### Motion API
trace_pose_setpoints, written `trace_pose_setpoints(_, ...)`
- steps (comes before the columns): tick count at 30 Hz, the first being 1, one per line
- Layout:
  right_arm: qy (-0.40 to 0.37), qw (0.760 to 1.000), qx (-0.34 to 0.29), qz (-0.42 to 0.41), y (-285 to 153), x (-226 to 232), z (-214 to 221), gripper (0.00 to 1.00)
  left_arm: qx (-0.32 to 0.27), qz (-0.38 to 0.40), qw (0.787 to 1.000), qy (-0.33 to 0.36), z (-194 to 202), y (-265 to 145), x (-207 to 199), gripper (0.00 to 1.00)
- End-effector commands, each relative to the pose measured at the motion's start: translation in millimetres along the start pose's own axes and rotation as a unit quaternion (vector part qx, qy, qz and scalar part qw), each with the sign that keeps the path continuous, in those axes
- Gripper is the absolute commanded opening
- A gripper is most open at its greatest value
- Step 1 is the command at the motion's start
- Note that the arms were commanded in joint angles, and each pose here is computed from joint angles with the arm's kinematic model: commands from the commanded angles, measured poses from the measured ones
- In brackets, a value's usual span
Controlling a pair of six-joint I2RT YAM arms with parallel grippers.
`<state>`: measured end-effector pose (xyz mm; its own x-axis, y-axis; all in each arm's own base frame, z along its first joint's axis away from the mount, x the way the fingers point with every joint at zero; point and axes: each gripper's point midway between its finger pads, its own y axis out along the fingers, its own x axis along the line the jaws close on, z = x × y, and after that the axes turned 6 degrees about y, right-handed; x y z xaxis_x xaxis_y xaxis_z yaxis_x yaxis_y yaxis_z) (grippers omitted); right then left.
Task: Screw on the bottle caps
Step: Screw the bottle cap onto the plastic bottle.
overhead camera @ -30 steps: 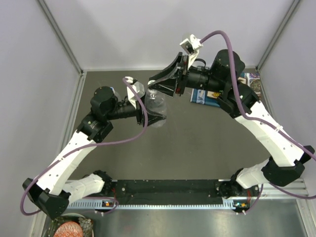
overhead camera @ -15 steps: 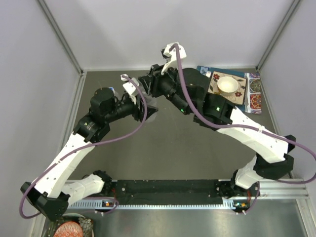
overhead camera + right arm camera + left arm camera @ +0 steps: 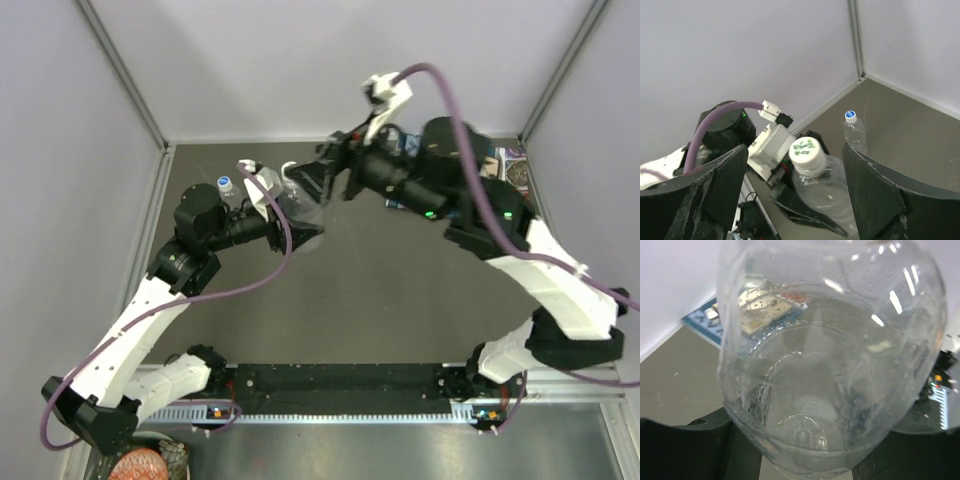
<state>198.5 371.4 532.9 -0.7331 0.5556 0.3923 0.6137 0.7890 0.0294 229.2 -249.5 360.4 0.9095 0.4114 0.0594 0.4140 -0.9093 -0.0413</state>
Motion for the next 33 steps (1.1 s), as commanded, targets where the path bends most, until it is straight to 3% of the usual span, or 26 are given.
trace_pose_setpoints(1, 0.001, 0.989, 0.004, -0.150, -52, 20, -29, 0.77, -0.052, 0.139, 0.988, 0.039, -20, -6, -47, 0.00)
trace_pose_setpoints(5, -0.034, 0.967, 0.050, -0.247, -64, 25, -15, 0.69, -0.067, 0.325, 0.943, 0.024, -23, -31, -105, 0.00)
trace_pose_setpoints(11, -0.061, 0.925, 0.090, -0.363, -68, 41, 4, 0.65, -0.044, 0.420, 0.906, -0.008, -18, -49, -130, 0.00)
trace_pose_setpoints(13, -0.056, 0.904, 0.102, -0.411, -71, 52, 8, 0.64, -0.042, 0.421, 0.906, -0.013, -19, -49, -130, 0.00)
trace_pose_setpoints(20, -0.043, 0.885, 0.112, -0.451, -67, 59, 13, 0.63, -0.043, 0.405, 0.913, -0.017, -21, -43, -125, 0.00)
trace_pose_setpoints(33, -0.012, 0.875, 0.147, -0.461, -54, 59, 39, 0.49, -0.047, 0.380, 0.924, -0.017, -27, -35, -119, 0.00)
